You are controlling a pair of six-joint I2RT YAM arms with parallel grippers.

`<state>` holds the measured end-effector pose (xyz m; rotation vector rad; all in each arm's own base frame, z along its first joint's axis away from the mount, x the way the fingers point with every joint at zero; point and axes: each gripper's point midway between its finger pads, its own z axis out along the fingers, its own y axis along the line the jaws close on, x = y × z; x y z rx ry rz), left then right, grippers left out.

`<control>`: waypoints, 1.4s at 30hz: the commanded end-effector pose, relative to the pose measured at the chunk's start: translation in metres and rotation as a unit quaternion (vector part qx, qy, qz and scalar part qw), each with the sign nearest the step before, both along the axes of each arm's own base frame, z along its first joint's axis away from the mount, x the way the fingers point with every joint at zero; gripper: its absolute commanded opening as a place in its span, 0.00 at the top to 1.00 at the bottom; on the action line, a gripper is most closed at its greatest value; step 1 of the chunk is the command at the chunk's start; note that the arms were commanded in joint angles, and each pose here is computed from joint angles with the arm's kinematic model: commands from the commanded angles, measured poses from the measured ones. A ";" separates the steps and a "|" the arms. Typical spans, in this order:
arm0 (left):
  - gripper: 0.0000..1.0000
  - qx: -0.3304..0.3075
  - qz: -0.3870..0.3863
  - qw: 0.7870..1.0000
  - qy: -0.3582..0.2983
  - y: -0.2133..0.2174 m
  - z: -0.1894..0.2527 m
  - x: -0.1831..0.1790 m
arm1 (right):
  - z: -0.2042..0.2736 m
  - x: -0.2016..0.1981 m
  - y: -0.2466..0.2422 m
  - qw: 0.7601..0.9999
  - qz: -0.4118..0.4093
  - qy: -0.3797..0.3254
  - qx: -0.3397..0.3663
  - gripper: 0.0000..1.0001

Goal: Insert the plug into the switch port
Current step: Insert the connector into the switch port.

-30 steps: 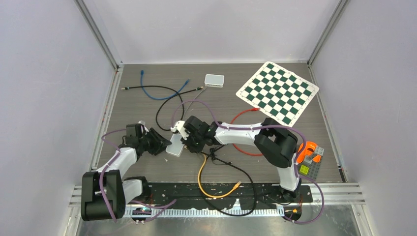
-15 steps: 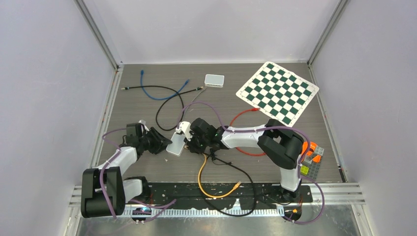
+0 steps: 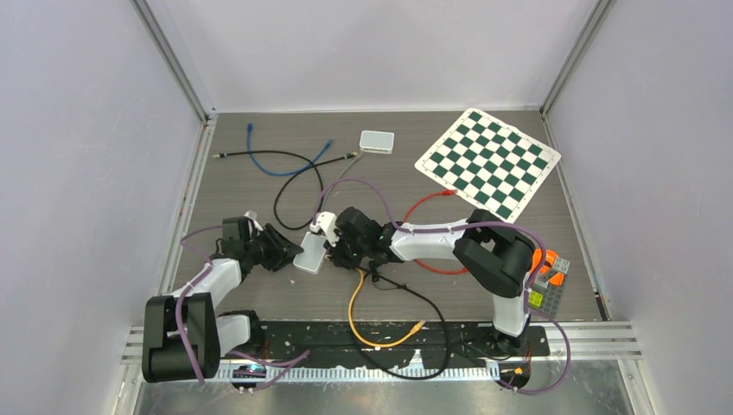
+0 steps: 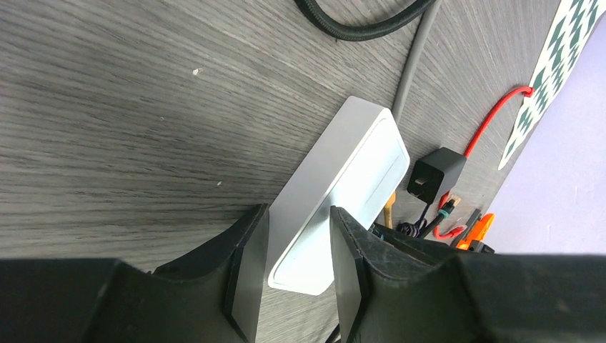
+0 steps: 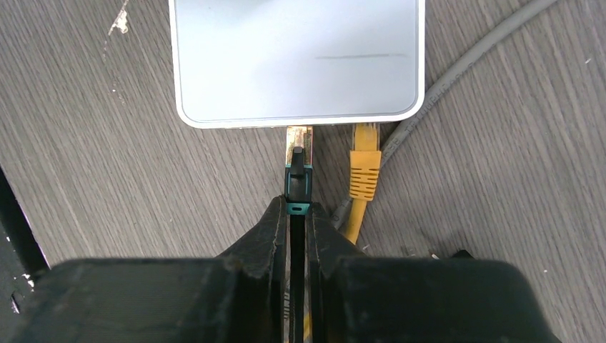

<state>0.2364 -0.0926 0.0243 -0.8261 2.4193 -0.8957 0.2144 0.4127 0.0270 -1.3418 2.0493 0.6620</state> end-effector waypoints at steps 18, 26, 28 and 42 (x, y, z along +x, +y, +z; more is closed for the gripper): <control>0.62 -0.069 -0.182 0.979 0.053 -0.061 -0.010 -0.047 | 0.025 0.019 0.046 0.993 0.059 -0.065 0.085 0.95; 0.63 -0.090 -0.235 0.966 0.057 -0.082 -0.014 -0.060 | 0.040 0.030 0.060 0.987 0.075 -0.101 0.101 0.95; 0.64 -0.092 -0.239 0.965 0.059 -0.084 -0.015 -0.064 | 0.041 0.036 0.062 0.987 0.065 -0.105 0.098 0.95; 0.69 -0.104 -0.202 0.971 0.067 -0.087 -0.011 -0.078 | 0.062 0.062 0.063 0.977 0.022 -0.149 0.149 0.95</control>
